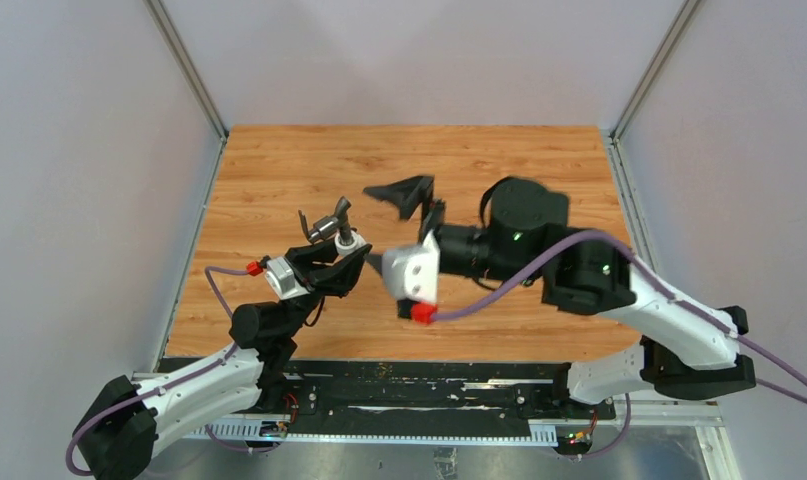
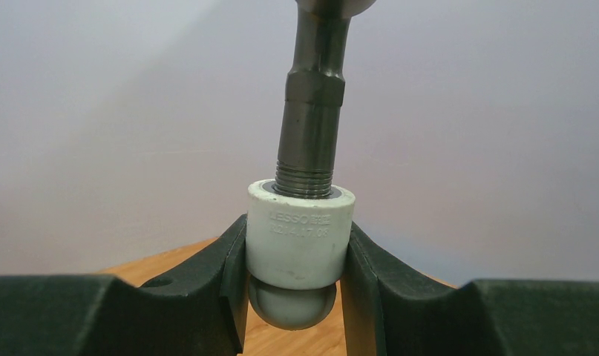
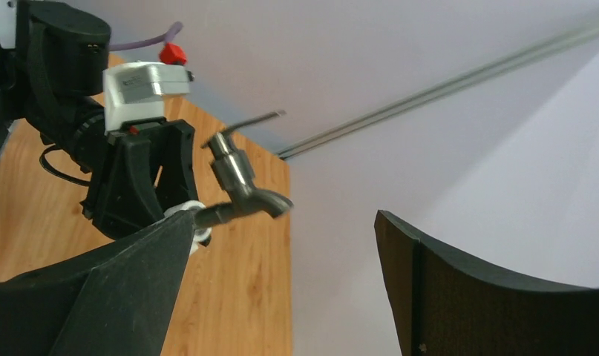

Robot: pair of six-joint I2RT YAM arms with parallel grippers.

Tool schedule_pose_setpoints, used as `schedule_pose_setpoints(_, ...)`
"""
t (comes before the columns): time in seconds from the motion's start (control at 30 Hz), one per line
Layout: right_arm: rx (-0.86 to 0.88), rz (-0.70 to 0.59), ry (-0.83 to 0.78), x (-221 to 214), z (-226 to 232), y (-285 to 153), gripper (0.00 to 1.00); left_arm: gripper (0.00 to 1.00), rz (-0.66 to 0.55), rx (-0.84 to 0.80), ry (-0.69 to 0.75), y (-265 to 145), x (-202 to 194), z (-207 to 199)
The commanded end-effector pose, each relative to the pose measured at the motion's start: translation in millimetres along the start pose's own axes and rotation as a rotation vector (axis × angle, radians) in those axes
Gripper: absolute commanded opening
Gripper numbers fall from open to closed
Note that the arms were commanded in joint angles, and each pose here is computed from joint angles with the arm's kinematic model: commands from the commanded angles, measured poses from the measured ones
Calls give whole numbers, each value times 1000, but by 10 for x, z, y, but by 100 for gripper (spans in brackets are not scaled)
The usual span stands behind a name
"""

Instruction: Install the water faucets

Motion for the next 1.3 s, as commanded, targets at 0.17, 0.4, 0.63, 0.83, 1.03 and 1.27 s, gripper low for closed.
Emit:
schedule_pose_setpoints(0.17,272,1,746,-645,-269,-328,95,0,-59,-90,-15,11,145,-80)
schedule_pose_setpoints(0.4,443,-68,890,-834,-124,-96,90,0,-25,-146,-33,22,131,-129)
schedule_pose_setpoints(0.63,381,-131,927,-951,-15,108,86,0,-12,-167,-44,47,92,-146)
schedule_pose_setpoints(0.83,386,-119,917,-974,33,201,84,0,-4,-185,-53,76,47,-159)
schedule_pose_setpoints(1.03,381,-108,844,-991,61,229,83,0,7,-202,-59,98,22,-174)
schedule_pose_setpoints(1.27,417,-40,805,-1037,108,271,82,0,10,-218,-53,110,24,-182)
Point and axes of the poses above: each gripper's point midway between its finger pads, its own y axis out along the fingers, its own z axis along the line the jaws close on, x = y × z, the point moved 10 cm from there along -y, back along the fingers, and after that the axes turned 5 degrees about y, right-handed, at the moved point
